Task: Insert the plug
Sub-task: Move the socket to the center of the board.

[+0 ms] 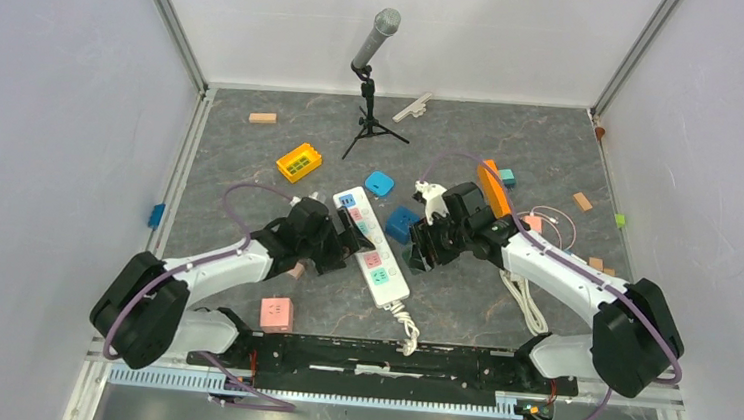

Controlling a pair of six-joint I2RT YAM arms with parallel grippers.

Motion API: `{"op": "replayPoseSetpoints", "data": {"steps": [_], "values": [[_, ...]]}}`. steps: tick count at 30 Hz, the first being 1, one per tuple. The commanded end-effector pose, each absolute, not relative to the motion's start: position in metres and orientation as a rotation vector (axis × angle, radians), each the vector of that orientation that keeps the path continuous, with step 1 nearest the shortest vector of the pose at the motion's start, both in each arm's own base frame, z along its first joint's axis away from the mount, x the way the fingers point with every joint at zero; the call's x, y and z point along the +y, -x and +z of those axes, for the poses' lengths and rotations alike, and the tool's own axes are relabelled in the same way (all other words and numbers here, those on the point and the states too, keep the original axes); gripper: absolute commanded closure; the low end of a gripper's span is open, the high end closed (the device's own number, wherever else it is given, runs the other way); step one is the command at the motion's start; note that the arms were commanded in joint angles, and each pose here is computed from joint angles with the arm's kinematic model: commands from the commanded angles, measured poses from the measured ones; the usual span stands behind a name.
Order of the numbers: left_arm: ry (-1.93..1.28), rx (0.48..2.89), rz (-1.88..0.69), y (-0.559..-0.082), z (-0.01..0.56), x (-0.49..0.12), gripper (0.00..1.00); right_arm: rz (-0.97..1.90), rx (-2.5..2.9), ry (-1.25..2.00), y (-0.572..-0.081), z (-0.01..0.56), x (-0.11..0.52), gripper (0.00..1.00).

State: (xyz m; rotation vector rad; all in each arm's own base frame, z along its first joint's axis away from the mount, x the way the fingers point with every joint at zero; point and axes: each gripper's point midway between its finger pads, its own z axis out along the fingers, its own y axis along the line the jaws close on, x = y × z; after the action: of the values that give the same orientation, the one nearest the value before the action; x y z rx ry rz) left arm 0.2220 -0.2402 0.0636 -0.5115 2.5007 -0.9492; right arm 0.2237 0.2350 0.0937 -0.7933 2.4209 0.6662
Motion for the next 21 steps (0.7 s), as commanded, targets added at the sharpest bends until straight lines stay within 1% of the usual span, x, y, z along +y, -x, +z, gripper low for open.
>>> {"op": "replayPoseSetpoints", "data": {"steps": [1, 4, 9, 12, 14, 17, 21], "values": [[0.508, 2.481, -0.955, -0.248, 0.082, -0.233, 0.0, 0.796, 2.423, 0.822, -0.207, 0.091, 0.242, 1.0], [0.481, 2.456, -0.909, -0.277, 0.091, -0.213, 0.0, 0.876, 2.415, 0.836, -0.195, 0.092, 0.246, 1.0], [0.354, 2.495, -0.727, -0.329, 0.098, -0.192, 0.0, 0.996, 2.354, 0.91, -0.175, 0.103, 0.253, 1.0], [0.262, 2.509, -0.655, -0.359, 0.101, -0.191, 0.06, 1.066, 2.314, 0.994, -0.158, 0.112, 0.262, 1.0], [0.217, 2.496, -0.637, -0.378, 0.104, -0.192, 0.12, 1.092, 2.292, 1.047, -0.147, 0.116, 0.268, 1.0], [0.155, 2.476, -0.612, -0.402, 0.098, -0.196, 0.14, 1.13, 2.301, 1.092, -0.131, 0.113, 0.271, 1.0], [0.115, 2.475, -0.605, -0.421, 0.077, -0.202, 0.14, 1.153, 2.332, 1.164, -0.112, 0.101, 0.268, 1.0]]}}
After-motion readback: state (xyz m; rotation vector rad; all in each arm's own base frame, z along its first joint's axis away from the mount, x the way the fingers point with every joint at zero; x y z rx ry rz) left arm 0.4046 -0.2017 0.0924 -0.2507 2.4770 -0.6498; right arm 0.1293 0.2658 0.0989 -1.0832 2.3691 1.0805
